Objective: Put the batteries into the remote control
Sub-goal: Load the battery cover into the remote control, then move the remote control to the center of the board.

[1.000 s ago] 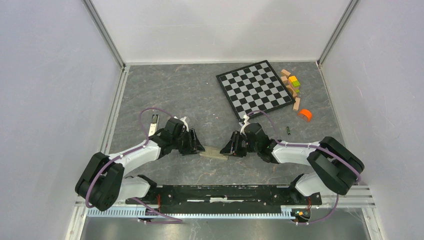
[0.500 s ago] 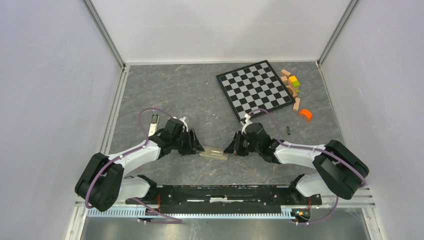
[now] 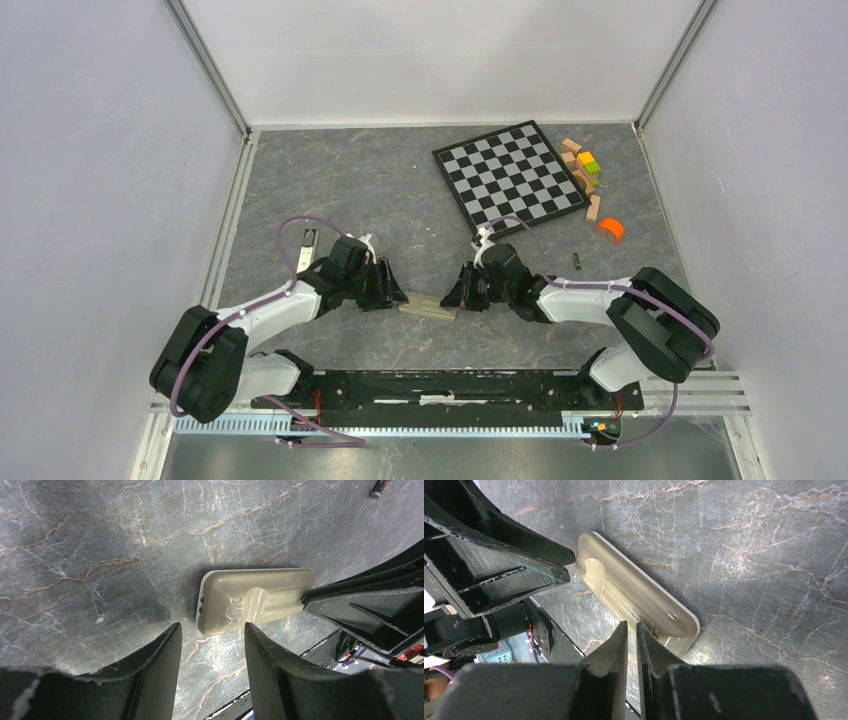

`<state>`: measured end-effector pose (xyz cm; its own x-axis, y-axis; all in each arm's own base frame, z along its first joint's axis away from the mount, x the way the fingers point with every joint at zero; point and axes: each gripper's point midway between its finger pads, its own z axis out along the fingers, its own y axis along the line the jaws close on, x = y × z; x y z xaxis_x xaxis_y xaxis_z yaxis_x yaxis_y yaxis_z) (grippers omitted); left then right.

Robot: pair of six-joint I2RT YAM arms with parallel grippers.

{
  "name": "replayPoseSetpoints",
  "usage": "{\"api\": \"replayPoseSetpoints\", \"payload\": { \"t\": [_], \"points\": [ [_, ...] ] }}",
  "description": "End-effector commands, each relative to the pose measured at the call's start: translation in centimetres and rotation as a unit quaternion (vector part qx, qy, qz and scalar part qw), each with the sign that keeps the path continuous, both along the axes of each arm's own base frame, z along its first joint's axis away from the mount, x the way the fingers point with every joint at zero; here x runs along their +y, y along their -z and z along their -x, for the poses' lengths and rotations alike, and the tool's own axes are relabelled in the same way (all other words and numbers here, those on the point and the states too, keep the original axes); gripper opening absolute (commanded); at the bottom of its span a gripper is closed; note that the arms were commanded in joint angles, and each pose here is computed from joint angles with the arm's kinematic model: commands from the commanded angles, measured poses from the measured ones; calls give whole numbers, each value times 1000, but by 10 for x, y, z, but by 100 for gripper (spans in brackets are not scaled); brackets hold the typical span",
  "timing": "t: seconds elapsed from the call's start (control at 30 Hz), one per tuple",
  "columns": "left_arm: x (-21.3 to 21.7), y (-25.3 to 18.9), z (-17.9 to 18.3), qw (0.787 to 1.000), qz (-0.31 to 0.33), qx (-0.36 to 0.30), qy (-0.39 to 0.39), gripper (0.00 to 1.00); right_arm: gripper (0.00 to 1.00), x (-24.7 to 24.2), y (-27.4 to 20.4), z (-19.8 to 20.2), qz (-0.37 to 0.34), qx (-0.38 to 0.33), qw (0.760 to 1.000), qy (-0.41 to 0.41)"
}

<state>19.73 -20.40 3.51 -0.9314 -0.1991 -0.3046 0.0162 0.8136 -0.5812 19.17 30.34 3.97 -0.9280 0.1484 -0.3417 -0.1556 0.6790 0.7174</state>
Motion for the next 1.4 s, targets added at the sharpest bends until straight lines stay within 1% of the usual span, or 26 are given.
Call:
{"api": "replayPoseSetpoints", "payload": {
  "t": [0.0,0.3,0.4,0.47,0.53,0.57,0.6,0.67,0.7,0.77,0.8,0.87,0.97,1.07,1.13,1.2,1.3,1.37],
  "points": [
    [-1,-6,-4,1000,0,-20,11,55,15,-7,10,-8,33,-20,999,11],
    [2,-20,-12,999,-6,-41,0,56,15,-5,3,-7,38,-44,998,-12],
    [5,-25,-15,999,-15,-49,-8,57,18,2,-16,-12,19,-92,995,-33],
    [9,-30,-18,998,-21,-60,-16,60,23,7,-35,-17,9,-139,989,-57],
    [15,-37,-23,997,-31,-71,-28,66,38,13,-54,-21,6,-186,979,-87],
    [18,-40,-24,996,-35,-74,-35,69,47,14,-59,-23,14,-211,972,-107],
    [22,-44,-27,995,-39,-79,-44,74,58,15,-63,-25,29,-231,964,-127],
    [33,-49,-32,993,-52,-85,-68,84,76,14,-60,-27,70,-260,949,-166],
    [40,-52,-34,991,-60,-87,-84,89,82,13,-56,-27,88,-270,940,-187],
    [56,-59,-38,986,-76,-91,-116,96,90,11,-47,-27,129,-297,918,-229],
    [65,-62,-39,984,-86,-91,-130,99,91,10,-42,-25,149,-304,908,-248],
    [85,-69,-42,977,-110,-86,-163,100,94,8,-33,-23,185,-326,881,-288],
    [106,-76,-40,969,-144,-72,-188,100,95,11,-24,-19,215,-355,846,-336],
    [119,-87,-41,963,-175,-84,-189,100,95,17,-14,-15,239,-364,819,-374],
    [124,-93,-42,960,-181,-93,-193,100,95,21,-6,-15,258,-366,804,-391],
    [125,-98,-42,960,-177,-100,-194,100,93,24,-1,-19,278,-366,796,-394],
    [123,-101,-40,962,-166,-103,-194,100,85,30,6,-24,286,-357,799,-391],
    [122,-101,-40,962,-162,-102,-192,100,80,33,8,-27,286,-354,804,-382]
  ]
}}
